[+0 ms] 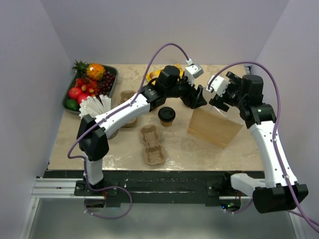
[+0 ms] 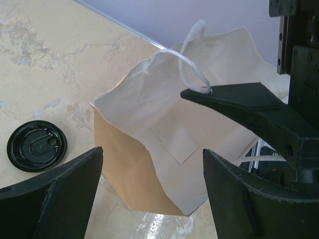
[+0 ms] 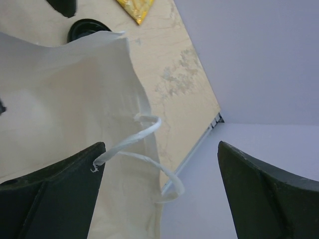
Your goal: Pack the takeout coffee
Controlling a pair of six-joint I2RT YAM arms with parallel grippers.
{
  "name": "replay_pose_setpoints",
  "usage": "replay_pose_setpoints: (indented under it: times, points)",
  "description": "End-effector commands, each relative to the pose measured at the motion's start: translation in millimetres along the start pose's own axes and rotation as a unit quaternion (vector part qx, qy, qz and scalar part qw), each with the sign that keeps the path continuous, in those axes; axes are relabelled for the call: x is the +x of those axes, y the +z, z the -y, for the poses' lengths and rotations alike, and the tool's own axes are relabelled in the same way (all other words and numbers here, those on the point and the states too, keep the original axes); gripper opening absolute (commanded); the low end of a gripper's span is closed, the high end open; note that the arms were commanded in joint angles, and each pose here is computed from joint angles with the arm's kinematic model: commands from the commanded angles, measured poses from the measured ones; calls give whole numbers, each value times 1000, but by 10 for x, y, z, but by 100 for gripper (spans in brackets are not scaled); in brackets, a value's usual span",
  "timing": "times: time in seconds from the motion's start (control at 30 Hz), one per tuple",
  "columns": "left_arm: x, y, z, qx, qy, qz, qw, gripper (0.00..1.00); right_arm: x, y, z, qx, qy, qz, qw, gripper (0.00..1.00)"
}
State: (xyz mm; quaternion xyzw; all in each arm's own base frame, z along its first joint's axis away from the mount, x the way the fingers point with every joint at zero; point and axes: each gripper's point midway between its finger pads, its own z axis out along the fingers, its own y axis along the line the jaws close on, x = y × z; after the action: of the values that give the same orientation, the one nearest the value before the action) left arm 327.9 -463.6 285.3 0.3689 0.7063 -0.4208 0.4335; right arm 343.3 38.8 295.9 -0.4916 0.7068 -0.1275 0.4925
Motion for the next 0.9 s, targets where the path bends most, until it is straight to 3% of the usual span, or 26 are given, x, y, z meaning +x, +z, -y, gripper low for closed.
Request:
replay_pose_setpoints:
  times: [0.0,0.27,0.6,0.87]
  points:
    - [-168,24,74,12,2,22,1000,85,-239,-168,550,96,1,16,995,95]
    - [-147,22,73,14,1,20,1000,85,-311,-184,830,140,4,13,990,95]
    - [-110,-30,82,12,5,16,1000,85,-31,116,825,131,65,-36,989,93]
    - [-49,-29,80,13,2,10,1000,85,-144,16,1109,165,95,-17,982,92]
